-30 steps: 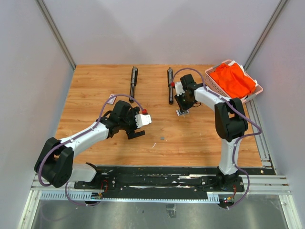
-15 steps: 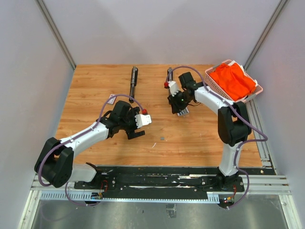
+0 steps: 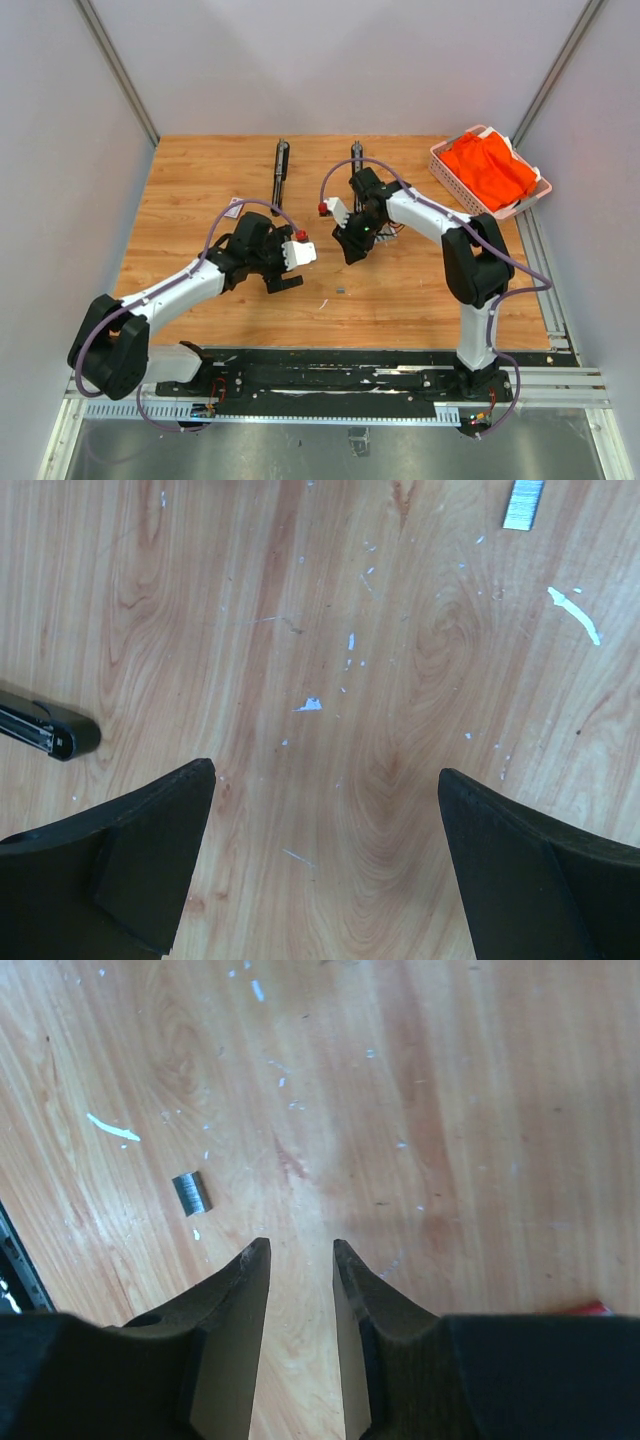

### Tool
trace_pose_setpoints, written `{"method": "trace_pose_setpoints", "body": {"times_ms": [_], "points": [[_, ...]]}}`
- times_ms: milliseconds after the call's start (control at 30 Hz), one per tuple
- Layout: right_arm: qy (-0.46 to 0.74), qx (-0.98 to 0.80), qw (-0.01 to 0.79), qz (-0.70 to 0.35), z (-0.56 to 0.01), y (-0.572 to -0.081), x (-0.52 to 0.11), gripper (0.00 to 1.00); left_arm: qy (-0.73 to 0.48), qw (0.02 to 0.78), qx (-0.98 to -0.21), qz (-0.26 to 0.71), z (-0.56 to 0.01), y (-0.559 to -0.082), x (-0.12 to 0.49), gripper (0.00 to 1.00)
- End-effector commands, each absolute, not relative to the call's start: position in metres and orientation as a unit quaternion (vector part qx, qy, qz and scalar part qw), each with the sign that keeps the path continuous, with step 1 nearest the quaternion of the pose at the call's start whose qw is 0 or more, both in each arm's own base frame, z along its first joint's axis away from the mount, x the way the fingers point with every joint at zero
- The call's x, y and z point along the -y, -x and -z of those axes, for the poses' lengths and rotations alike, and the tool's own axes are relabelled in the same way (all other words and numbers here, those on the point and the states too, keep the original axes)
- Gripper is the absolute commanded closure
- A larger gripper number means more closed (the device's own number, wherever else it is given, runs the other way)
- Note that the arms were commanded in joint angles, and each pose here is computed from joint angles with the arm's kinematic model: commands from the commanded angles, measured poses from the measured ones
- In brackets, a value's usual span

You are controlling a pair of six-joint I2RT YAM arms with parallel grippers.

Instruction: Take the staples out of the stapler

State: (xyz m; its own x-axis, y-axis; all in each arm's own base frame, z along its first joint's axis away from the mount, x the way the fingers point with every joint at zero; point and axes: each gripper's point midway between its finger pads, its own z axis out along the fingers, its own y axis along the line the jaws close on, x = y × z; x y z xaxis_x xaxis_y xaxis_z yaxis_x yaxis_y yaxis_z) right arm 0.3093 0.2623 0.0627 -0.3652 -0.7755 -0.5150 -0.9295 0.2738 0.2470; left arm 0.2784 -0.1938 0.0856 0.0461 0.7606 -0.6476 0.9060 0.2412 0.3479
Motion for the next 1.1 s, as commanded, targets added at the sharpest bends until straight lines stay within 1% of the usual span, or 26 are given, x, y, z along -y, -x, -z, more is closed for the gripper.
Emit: {"method": "trace_pose_setpoints", "body": {"times_ms": [0,233,533,667,833,1067], "points": [[0.575,-0.765,0.105,-0.27,-0.051,-0.291,-0.268,0.68,-0.624,0.409,-0.655,0.116,-0.097,-0.267,0.201,0.02],[0.605,-0.739,0.064,-0.289,-0.044,-0.267,-0.275,0.69,-0.635,0.417,-0.637,0.131,-0.103,-0.257,0.203,0.02],[0.623,-0.722,0.041,-0.3,-0.038,-0.249,-0.283,0.7,-0.649,0.434,-0.608,0.145,-0.116,-0.245,0.206,0.02],[0.632,-0.715,0.031,-0.297,-0.033,-0.242,-0.285,0.7,-0.65,0.448,-0.6,0.127,-0.127,-0.245,0.201,0.02],[0.632,-0.717,0.043,-0.291,-0.032,-0.242,-0.289,0.7,-0.637,0.473,-0.6,0.106,-0.145,-0.25,0.188,0.02],[0.63,-0.72,0.07,-0.283,-0.03,-0.245,-0.294,0.7,-0.625,0.468,-0.618,0.094,-0.145,-0.25,0.173,0.02]]}}
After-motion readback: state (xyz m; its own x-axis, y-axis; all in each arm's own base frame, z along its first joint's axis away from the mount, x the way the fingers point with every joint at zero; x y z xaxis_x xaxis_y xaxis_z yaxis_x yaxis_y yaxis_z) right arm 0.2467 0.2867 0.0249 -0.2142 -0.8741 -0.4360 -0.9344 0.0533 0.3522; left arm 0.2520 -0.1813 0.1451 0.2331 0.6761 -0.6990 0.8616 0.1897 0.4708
